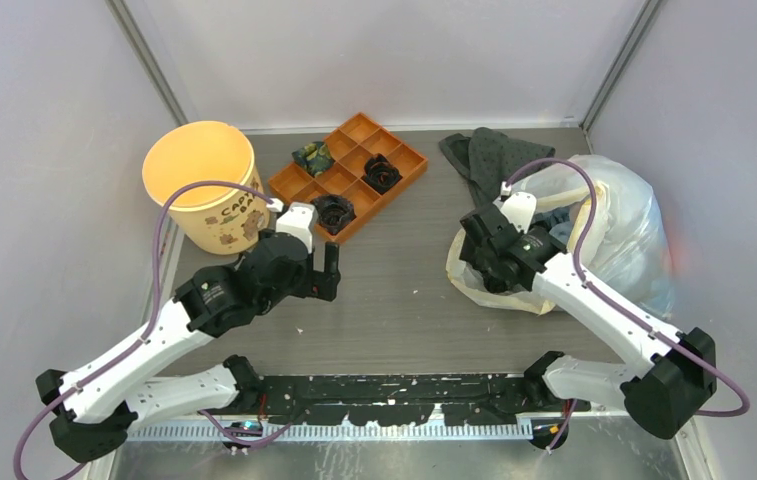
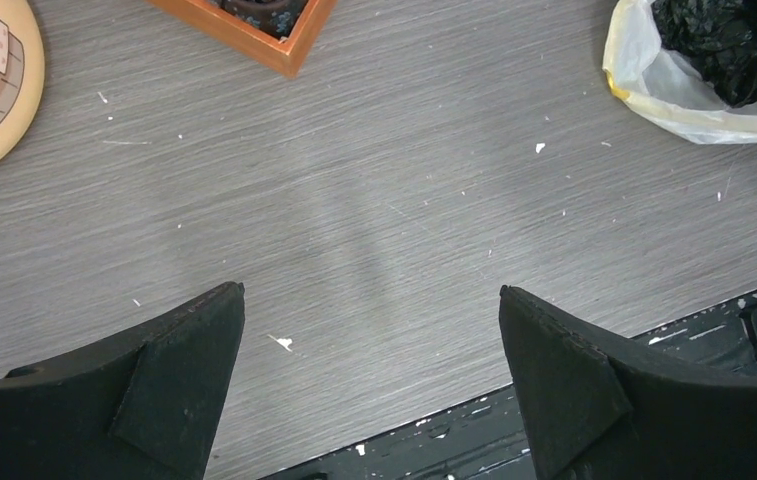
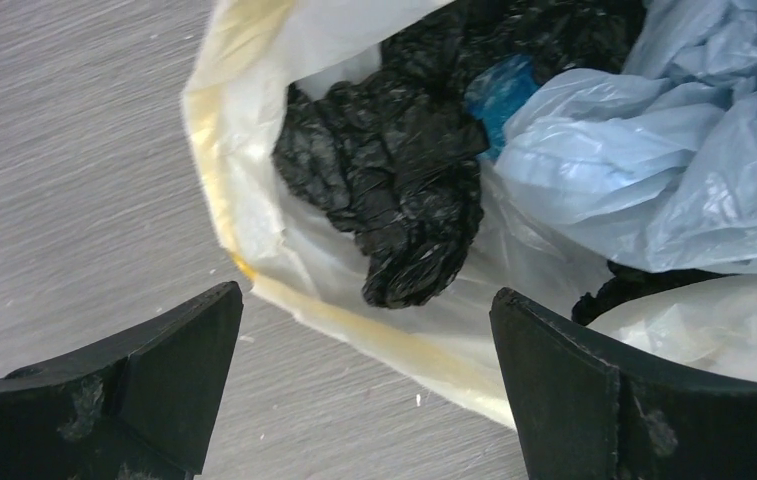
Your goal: Put the trash bags into the trash bin
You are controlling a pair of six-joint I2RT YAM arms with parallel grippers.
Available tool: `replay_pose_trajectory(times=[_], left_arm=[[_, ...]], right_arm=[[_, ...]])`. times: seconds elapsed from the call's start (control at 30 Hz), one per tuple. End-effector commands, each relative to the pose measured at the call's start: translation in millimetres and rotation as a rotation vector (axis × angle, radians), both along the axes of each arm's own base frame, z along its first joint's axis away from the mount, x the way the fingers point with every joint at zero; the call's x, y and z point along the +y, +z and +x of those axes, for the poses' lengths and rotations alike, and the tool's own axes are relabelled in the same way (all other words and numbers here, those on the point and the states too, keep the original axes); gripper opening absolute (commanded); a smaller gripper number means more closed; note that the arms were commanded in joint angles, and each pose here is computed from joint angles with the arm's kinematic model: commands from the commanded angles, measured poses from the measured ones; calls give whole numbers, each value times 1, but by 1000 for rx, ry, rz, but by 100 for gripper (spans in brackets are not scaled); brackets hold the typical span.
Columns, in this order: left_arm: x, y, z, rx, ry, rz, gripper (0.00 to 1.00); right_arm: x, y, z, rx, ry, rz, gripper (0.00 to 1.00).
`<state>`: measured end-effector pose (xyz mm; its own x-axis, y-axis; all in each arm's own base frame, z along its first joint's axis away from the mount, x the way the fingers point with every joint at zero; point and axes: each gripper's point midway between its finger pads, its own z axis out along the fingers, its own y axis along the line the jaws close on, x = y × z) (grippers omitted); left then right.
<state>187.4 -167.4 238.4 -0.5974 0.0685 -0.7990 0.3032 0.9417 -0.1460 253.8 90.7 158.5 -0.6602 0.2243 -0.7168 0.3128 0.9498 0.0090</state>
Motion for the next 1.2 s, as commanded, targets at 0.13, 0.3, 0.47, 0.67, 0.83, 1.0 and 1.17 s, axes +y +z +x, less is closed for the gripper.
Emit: replay_pose_trajectory(times=[0.13, 0.3, 0.47, 0.67, 0.83, 1.0, 1.17], left_arm=[[0, 1, -4, 0, -9, -25, 100], [1, 3, -6, 0, -12, -35, 100], [3, 5, -7, -3, -13, -41, 100], [1, 5, -8, 5, -18, -44, 100], [0, 4, -9, 13, -15, -54, 100], [-1, 3, -11, 23, -17, -62, 100], [-1, 3, -12, 25, -19, -72, 100]], right_arm=[[-18, -23, 25, -26, -111, -21, 94], [-19, -47, 29, 17, -144, -36, 89], [-28, -69, 21, 37, -185, -15, 84], [-34, -86, 17, 30, -227, 7, 74], [-34, -90, 17, 14, -238, 20, 69], [-35, -79, 19, -9, -244, 24, 65], [-41, -62, 17, -41, -253, 14, 66]])
